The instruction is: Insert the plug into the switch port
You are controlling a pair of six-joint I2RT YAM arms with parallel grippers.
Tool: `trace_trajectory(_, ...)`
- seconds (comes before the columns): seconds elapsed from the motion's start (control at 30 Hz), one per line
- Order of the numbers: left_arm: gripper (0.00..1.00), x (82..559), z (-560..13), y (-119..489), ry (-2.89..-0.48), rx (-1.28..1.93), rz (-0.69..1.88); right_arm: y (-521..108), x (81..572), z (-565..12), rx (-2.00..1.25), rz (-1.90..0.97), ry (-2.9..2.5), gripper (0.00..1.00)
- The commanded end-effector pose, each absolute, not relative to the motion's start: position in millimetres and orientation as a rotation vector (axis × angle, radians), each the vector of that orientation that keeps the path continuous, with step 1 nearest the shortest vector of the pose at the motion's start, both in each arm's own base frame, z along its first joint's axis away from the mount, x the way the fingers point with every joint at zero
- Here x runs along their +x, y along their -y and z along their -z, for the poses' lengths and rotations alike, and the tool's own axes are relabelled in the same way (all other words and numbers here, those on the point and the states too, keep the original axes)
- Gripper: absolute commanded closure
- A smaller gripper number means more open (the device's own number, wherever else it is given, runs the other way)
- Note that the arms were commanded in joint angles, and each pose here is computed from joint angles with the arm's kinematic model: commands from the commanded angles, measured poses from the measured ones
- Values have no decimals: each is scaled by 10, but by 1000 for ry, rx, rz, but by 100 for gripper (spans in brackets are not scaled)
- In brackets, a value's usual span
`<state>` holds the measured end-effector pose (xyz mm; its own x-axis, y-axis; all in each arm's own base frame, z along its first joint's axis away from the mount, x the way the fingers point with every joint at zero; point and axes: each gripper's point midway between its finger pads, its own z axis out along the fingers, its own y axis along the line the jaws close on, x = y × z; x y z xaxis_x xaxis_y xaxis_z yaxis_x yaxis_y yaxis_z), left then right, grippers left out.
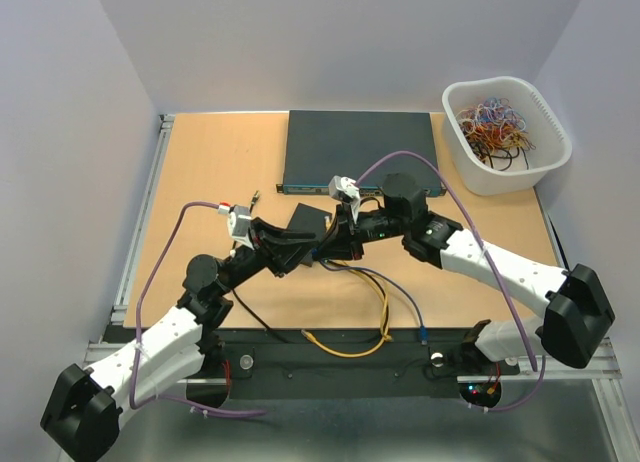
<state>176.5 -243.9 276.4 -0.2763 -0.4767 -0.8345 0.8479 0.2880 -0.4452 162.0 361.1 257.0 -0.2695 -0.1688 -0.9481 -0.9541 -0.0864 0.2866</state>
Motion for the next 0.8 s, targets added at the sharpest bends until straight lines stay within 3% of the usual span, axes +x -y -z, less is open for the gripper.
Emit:
trace_trajectory(0.0,66,1746,-2879,2415,-1235,402,1336,-3662,1640,-2889,-1271,-1443,-1370,100)
trace_trajectory(0.1,89,1754,-2855,2429,-1249,399,1344,-3668,1650,-2905,-1261,-1439,-1374,100)
trace_trajectory(0.23,100,1813,-2797,2423,-1288,367,1333,-3660,1809,-3004,-1165,-1355,-1403,95)
trace_trajectory(0.33,100,1838,-2733,2407,-1337,328,1332,-3624,1903,-3138,-1099,-1295,-1397,78)
trace_trajectory(0.47,100,1949,-2718,2327,-1390,220,1302,-3510,2096,-3244,-977,-1167,-1430,24)
trace_trajectory(0.5,100,1998,-2718,2301,-1410,179,1287,-3477,2128,-3251,-954,-1141,-1440,20)
trace_trajectory(0.7,100,2391,-2426,2011,-1647,-228,1124,-3272,2456,-2996,-841,-912,-1554,18)
trace_trajectory(0.77,100,2452,-2380,1980,-1675,-311,1111,-3274,2552,-2877,-830,-866,-1606,23)
